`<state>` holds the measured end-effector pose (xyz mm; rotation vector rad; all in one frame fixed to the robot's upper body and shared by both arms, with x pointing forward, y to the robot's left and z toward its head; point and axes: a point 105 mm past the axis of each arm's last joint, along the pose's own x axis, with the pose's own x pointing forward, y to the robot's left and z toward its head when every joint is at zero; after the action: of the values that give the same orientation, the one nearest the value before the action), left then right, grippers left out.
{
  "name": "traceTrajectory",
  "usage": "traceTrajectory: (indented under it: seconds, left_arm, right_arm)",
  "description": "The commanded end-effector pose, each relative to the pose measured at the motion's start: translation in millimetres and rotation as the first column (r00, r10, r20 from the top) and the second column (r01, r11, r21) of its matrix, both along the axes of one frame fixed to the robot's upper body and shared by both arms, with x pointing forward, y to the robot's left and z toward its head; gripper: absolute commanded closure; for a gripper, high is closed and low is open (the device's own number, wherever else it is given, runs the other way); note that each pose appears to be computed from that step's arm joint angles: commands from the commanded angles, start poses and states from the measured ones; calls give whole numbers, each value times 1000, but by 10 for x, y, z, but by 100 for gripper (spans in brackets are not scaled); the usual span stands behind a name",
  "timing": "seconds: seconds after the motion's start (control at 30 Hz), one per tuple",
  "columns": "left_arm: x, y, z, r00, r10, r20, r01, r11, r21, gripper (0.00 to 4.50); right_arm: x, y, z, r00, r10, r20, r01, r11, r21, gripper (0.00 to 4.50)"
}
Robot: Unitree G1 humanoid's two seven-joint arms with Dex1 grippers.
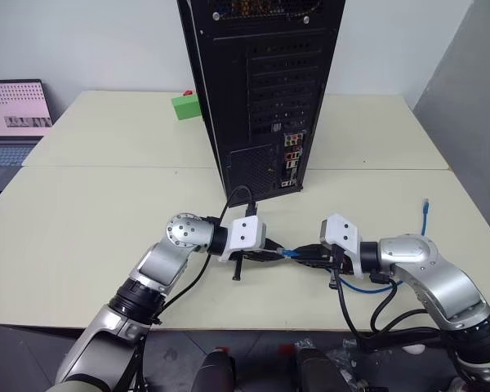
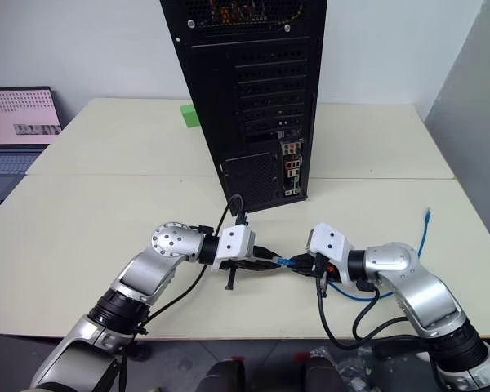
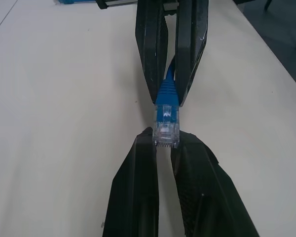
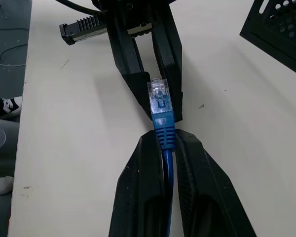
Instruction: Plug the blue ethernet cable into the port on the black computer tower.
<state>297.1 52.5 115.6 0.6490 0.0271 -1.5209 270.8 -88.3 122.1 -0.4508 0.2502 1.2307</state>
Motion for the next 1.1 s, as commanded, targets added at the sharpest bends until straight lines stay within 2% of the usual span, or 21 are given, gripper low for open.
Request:
traceTrajectory:
  seconds: [0.03, 0.5, 0.57, 0.8, 0.87, 0.97, 1.03, 1.1]
  left_arm:
    - [-22, -33, 100, 999, -29, 33, 29, 999, -24, 428]
    - [-13, -45, 136, 996, -32, 84, 36, 998, -52, 430]
    - [-21, -41, 129, 996, -33, 84, 37, 998, -52, 430]
    - [-43, -36, 117, 996, -36, 87, 41, 997, -64, 430]
    - [-46, -20, 115, 995, -33, 99, 40, 996, -73, 430]
    - [-32, 28, 95, 974, -45, 222, 57, 997, -48, 430]
    - [17, 54, 148, 918, -40, 396, 72, 995, -67, 430]
    - [17, 74, 167, 855, -57, 515, 108, 992, -70, 430]
  right_arm:
    - [-33, 67, 115, 997, 42, 62, -42, 999, 0, 443]
    - [-42, 42, 67, 997, 52, 54, -51, 999, -19, 443]
    - [-47, 36, 64, 997, 55, 49, -54, 998, -19, 371]
    - [-56, -89, 98, 998, 52, 42, -50, 998, -45, 224]
    - [-56, -191, 177, 999, 28, 33, -27, 999, -31, 224]
    - [-83, -305, 278, 1000, -11, -6, 11, 1000, 21, 224]
    - [-102, -342, 337, 998, -44, -47, 48, 995, 85, 224]
    - [-131, -340, 377, 995, -50, -83, 61, 989, 137, 224]
